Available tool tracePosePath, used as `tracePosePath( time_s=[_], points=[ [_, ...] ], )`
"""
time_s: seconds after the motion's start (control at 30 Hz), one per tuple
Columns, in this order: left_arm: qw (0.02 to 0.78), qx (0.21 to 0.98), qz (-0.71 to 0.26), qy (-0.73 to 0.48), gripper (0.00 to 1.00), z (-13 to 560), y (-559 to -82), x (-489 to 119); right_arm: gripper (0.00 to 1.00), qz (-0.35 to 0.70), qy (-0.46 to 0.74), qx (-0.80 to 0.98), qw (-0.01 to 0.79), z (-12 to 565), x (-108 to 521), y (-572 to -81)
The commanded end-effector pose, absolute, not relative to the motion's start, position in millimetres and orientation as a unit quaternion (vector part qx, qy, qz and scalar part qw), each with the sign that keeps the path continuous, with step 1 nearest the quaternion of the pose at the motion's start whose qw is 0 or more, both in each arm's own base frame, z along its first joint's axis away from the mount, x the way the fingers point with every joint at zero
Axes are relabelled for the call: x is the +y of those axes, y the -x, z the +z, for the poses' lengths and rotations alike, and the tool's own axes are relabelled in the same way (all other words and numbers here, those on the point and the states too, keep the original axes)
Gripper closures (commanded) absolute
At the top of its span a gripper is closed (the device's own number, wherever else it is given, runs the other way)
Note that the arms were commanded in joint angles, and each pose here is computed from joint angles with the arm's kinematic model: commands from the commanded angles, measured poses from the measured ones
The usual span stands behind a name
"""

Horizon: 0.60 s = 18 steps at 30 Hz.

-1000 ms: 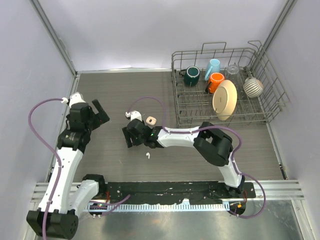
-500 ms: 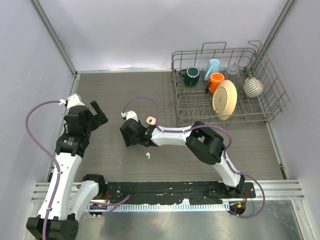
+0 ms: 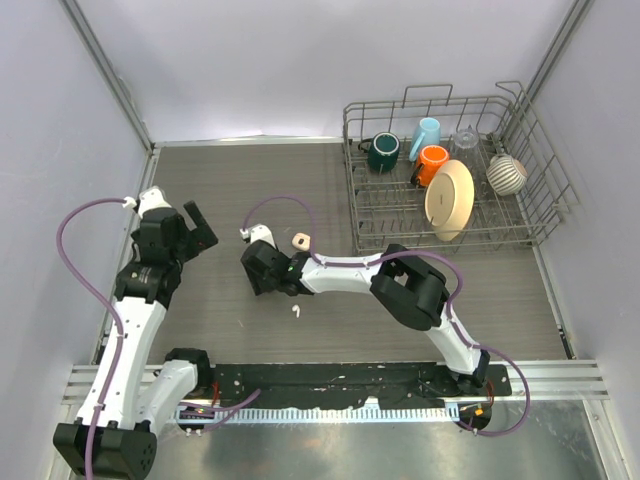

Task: Insert the wireless bluetooth earbuds into the charging case
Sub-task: Pick up the charging case at the center of the board.

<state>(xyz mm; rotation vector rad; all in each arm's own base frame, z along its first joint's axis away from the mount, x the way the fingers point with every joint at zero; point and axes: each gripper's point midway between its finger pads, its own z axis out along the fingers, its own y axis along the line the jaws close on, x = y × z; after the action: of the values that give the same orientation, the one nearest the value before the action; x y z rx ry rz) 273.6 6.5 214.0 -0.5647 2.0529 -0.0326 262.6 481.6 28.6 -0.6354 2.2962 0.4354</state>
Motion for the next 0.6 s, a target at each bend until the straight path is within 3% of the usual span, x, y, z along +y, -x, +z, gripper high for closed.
tracePosePath(
  time_s=[0.0,0.23,0.3,0.4,0.57],
  points=[
    [0.483,0.843,-0.013,0.235,0.00,215,-277,7,0.59,0.163,0.249,0.883,0.364,36,487,-266],
    [0.465,0.856,-0.030,0.224,0.00,209,-280,-2,0.87,0.203,0.295,0.847,0.392,72,489,-260],
    [0.462,0.859,-0.039,0.217,0.00,210,-281,-6,0.93,0.232,0.308,0.819,0.425,111,487,-257],
    [0.452,0.870,-0.084,0.179,0.00,212,-284,-26,0.97,0.268,0.328,0.770,0.477,165,477,-250],
    [0.416,0.868,-0.265,0.053,0.00,233,-279,-100,0.99,0.287,0.386,0.721,0.499,207,446,-232]
  ],
)
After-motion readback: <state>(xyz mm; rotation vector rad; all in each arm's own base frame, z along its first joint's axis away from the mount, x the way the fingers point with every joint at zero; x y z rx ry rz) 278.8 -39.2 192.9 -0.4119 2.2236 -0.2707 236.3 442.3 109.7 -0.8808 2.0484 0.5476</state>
